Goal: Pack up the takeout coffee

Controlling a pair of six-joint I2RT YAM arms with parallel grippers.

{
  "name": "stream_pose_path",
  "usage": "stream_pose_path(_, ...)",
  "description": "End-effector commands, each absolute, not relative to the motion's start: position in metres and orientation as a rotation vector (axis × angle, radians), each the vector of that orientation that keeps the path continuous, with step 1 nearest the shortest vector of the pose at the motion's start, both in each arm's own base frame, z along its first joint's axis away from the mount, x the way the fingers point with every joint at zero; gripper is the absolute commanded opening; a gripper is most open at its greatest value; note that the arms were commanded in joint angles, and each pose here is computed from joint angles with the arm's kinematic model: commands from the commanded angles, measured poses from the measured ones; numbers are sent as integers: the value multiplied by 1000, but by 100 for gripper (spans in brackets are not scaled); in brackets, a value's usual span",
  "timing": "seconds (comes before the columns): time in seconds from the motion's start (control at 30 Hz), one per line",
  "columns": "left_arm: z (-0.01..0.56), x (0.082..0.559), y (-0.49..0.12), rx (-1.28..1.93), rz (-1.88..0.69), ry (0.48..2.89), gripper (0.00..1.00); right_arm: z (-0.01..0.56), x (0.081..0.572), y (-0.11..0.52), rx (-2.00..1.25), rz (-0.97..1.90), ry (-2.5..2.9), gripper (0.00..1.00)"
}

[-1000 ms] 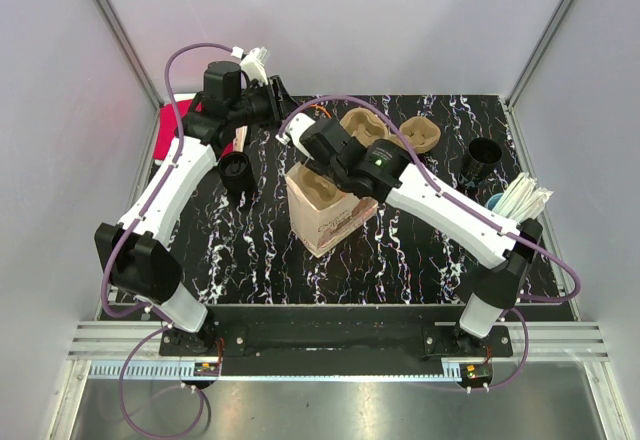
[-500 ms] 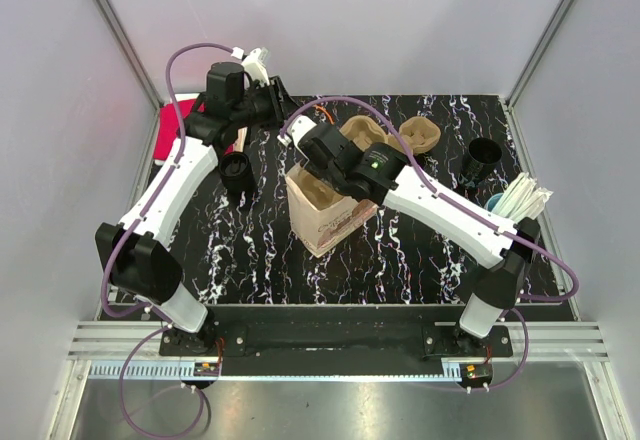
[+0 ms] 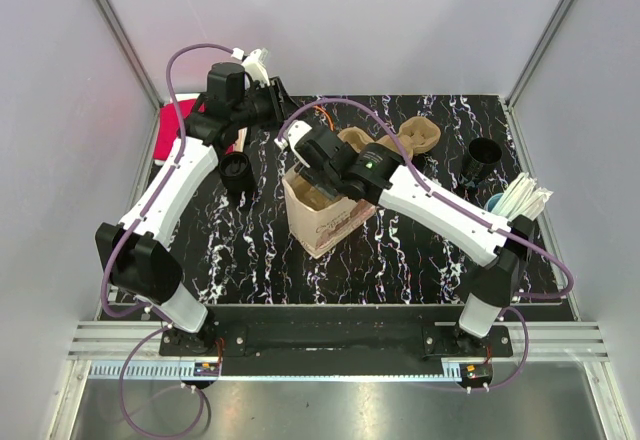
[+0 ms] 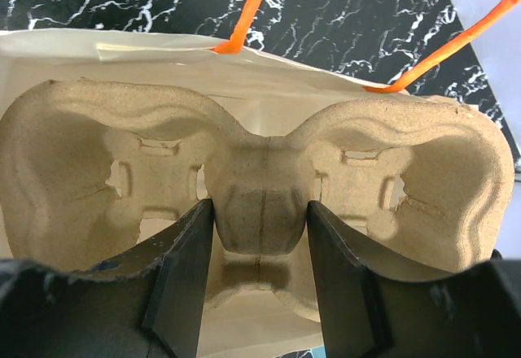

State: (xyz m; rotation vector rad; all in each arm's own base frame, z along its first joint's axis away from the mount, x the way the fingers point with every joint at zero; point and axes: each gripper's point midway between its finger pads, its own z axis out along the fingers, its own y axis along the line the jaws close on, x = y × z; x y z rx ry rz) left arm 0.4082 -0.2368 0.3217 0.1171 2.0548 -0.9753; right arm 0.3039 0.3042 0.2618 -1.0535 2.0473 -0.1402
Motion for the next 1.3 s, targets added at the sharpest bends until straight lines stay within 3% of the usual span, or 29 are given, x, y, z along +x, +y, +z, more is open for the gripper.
stream_pose_path(0.0, 354, 409, -235, 142, -960, 1959, 33, 261, 297, 311, -1052, -91, 2054, 55)
stream_pose_path(0.37, 355, 409, -236, 145, -963, 1958, 24, 251, 288, 316, -1076, -15, 2089, 55)
stream_pose_path(1.27, 356, 403, -237, 154, -981, 1958, 23, 233, 295, 323, -1050, 180, 2235, 57)
